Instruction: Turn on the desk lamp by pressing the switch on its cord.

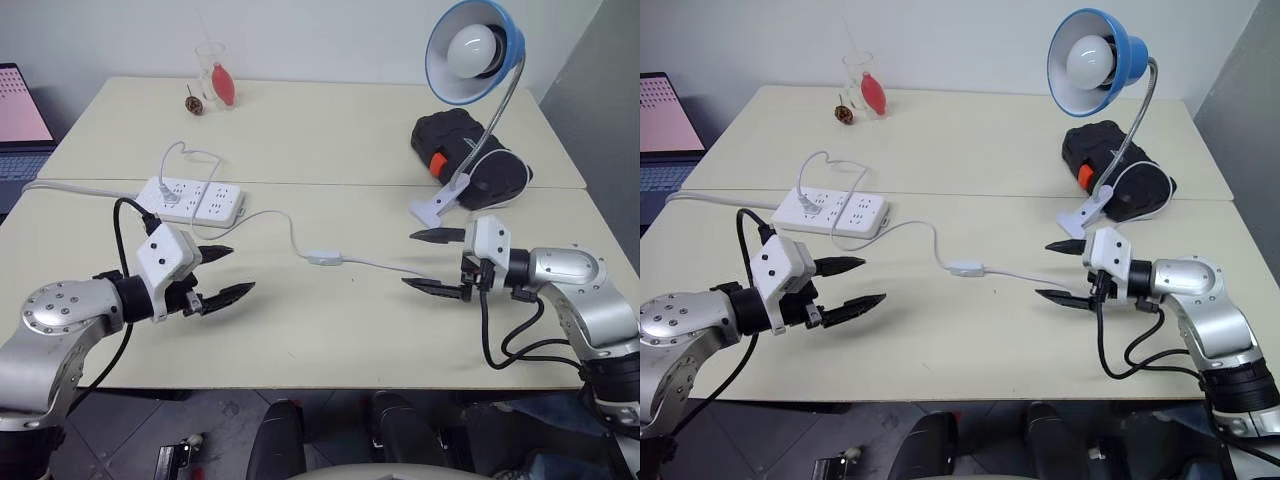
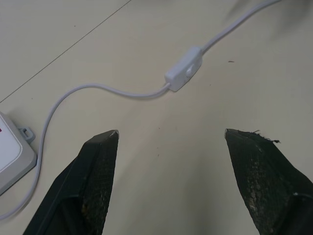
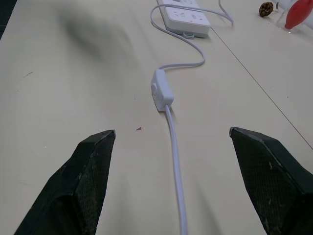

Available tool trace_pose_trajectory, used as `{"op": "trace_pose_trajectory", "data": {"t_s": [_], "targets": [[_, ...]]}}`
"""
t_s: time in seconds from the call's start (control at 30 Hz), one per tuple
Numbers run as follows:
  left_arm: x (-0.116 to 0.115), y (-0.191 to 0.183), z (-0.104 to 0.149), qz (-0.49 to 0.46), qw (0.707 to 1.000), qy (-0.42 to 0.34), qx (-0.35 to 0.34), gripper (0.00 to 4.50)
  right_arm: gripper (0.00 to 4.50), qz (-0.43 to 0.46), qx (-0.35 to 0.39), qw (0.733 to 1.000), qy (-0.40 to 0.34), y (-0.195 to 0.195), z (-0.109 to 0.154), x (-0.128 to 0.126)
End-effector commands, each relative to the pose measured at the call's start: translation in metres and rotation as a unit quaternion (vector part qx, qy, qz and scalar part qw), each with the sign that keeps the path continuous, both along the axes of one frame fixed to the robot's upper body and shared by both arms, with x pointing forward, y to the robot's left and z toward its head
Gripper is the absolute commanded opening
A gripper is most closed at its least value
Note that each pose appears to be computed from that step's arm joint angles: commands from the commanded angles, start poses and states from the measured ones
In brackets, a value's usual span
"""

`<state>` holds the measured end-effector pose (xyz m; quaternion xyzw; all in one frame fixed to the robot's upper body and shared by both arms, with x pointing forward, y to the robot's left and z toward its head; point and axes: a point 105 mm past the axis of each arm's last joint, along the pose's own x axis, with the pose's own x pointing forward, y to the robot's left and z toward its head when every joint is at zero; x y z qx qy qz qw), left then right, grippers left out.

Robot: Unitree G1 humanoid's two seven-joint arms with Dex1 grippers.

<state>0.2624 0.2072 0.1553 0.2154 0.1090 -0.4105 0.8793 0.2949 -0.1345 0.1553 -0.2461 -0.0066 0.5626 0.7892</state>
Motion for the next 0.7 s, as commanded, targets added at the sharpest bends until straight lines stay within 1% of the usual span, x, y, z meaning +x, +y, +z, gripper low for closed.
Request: {"op": "trace_pose_trajectory", "data": {"t_s": [0.03,0.13,0.27,0.43,0.53,0.63,0.7], "targets": [[-0.007,0.0,0.008,-0.018,1.0,-0.008,0.012,3.6,3.93,0.003,0.005,1.0,-0.029,-0.001,0.013,0.002],[-0.005,0.001,0.011,-0.009,1.0,-0.019,0.017,3.6,3.93,0.005,0.006,1.0,-0.026,-0.001,0.012,0.002],[-0.006,-0.002,0.015,-0.021,0.999,-0.036,0.024,3.6,3.93,0.01,0.006,1.0,-0.024,0.0,0.009,0.002],[-0.011,-0.012,0.021,-0.049,0.998,-0.037,0.0,3.6,3.93,0.006,0.016,1.0,-0.019,0.002,0.011,0.003],[-0.013,-0.014,0.022,-0.06,0.997,-0.04,-0.001,3.6,3.93,0.012,0.024,1.0,-0.016,0.007,0.013,0.003],[-0.013,-0.011,0.023,-0.061,0.997,-0.042,0.005,3.6,3.93,0.032,0.012,0.999,0.023,0.009,0.008,-0.002],[-0.013,-0.01,0.023,-0.061,0.997,-0.043,0.008,3.6,3.93,0.032,0.013,0.999,0.031,0.011,0.011,0.0]]}}
